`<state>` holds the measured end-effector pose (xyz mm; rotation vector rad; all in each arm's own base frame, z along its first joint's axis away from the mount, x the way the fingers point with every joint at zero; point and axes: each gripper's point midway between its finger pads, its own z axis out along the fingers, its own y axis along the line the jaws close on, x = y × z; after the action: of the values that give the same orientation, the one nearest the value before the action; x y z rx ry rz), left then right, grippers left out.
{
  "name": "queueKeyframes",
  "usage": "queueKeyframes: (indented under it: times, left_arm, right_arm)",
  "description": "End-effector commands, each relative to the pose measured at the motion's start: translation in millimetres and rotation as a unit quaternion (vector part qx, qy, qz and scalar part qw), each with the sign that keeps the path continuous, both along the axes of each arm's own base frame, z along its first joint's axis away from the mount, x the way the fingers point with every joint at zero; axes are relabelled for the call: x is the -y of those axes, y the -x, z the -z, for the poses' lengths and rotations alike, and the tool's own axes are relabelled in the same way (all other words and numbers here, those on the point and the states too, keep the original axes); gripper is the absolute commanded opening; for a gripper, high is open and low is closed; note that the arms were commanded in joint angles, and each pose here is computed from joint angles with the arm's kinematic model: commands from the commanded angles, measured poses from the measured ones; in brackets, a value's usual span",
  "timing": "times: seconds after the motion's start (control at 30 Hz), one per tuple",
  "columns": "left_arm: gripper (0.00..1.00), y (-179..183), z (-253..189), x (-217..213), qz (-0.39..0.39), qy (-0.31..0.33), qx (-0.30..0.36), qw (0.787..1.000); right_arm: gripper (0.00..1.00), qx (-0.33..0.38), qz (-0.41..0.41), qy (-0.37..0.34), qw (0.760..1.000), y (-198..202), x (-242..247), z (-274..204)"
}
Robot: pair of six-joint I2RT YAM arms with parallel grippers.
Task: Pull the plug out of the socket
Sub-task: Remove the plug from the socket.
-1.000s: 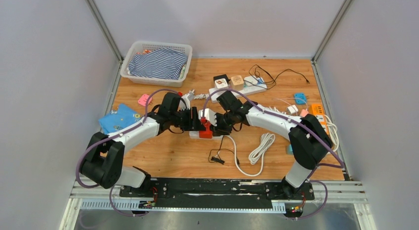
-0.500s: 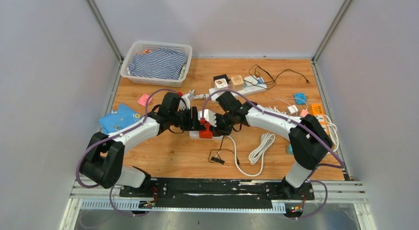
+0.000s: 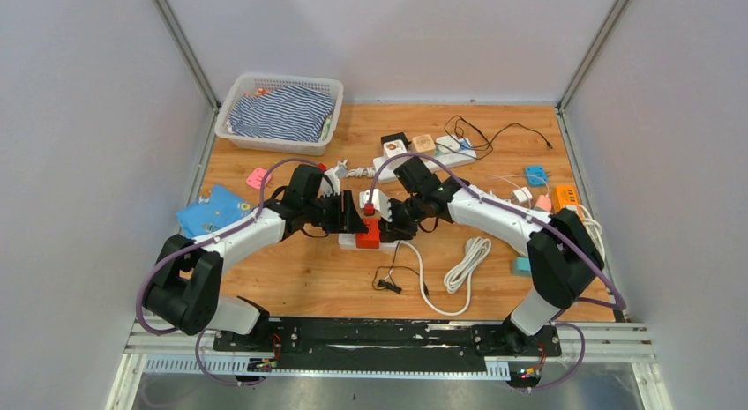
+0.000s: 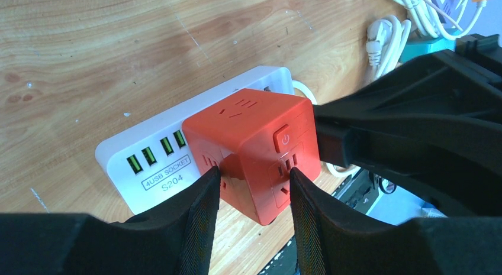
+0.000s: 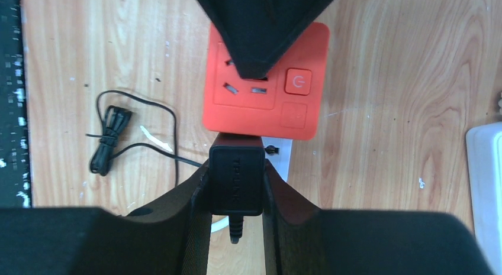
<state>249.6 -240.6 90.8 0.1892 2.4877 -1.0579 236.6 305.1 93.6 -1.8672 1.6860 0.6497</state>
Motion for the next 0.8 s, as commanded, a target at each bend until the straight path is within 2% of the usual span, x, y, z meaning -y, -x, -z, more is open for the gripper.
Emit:
queueKeyframes:
  times: [0.0, 0.1, 0.17, 0.3, 0.43, 0.5, 0.7, 0.77]
  left_arm:
    - [0.47, 15.2, 35.3, -15.1, -0.002, -0.061, -0.041, 0.997]
    - [0.47, 14.9, 34.1, -14.8, 0.0, -0.06, -0.039, 0.997]
    - [0.47, 14.7, 33.5, -14.3, 0.0, -0.059, -0.039, 0.998]
    - [0.49, 14.6, 30.3, -12.6, 0.005, -0.054, -0.036, 0.998]
    - [0.56, 11.2, 17.0, -10.6, 0.012, -0.046, -0.015, 0.999]
    - [0.63, 7.7, 6.0, -11.3, 0.012, -0.041, 0.005, 0.999]
    - [0.95, -5.4, -33.9, -21.9, -0.005, -0.02, 0.074, 0.997]
    - [1.0, -7.4, -48.1, -25.8, -0.007, -0.012, 0.1, 0.995]
  right_arm:
    - [0.0, -0.018, -0.052, -0.063, 0.996, 26.3, -10.7, -26.0]
    - [0.0, 0.024, 0.009, -0.029, 0.999, -2.5, -3.3, -20.3]
    - [0.0, 0.02, 0.018, -0.021, 0.999, -8.3, 2.5, -18.2]
    - [0.0, 0.015, -0.003, -0.034, 0.999, -1.5, 5.0, -26.2]
    - [0.0, 0.012, -0.032, -0.044, 0.998, 9.2, 7.3, -35.5]
    - [0.0, 0.003, -0.052, -0.055, 0.997, 17.5, 7.6, -39.5]
    - [0.0, -0.016, -0.095, -0.081, 0.992, 36.7, 6.7, -52.1]
    - [0.0, -0.018, -0.098, -0.089, 0.991, 38.8, 7.2, -55.6]
